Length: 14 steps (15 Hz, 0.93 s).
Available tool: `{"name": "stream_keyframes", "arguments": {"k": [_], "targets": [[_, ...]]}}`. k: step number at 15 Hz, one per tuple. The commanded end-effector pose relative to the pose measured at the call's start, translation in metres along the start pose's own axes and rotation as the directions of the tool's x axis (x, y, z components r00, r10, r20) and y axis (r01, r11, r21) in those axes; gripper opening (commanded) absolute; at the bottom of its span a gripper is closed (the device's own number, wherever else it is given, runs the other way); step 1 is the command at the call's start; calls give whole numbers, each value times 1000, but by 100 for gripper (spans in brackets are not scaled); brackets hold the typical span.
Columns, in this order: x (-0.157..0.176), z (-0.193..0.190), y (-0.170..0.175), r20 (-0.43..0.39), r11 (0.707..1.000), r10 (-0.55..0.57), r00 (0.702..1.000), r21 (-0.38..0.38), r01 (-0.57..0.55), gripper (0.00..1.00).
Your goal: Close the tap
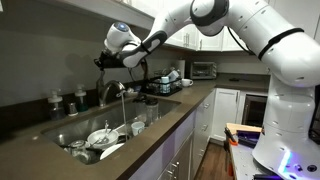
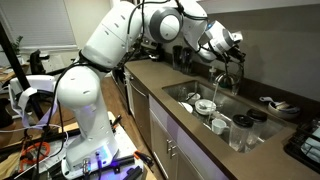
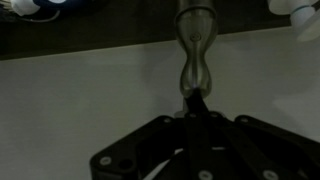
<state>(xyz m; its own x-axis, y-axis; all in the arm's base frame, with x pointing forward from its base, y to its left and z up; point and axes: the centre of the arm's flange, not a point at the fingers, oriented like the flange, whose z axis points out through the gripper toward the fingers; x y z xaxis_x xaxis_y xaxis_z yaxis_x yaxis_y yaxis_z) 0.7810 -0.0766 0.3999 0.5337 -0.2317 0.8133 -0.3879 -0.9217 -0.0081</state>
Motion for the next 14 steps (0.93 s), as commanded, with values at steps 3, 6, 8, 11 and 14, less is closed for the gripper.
{"name": "stream_keyframes", "arguments": {"k": [3,6,8,11,14], "targets": [[-10,-7,4,61,999,-24,998,-19,26,3],[-15,-7,5,62,1000,-20,998,-17,21,4],[-19,-8,6,64,1000,-20,998,-17,21,4],[-28,-12,7,72,1000,-24,997,-19,25,4],[-41,-15,9,92,999,-28,995,-19,30,4]]}}
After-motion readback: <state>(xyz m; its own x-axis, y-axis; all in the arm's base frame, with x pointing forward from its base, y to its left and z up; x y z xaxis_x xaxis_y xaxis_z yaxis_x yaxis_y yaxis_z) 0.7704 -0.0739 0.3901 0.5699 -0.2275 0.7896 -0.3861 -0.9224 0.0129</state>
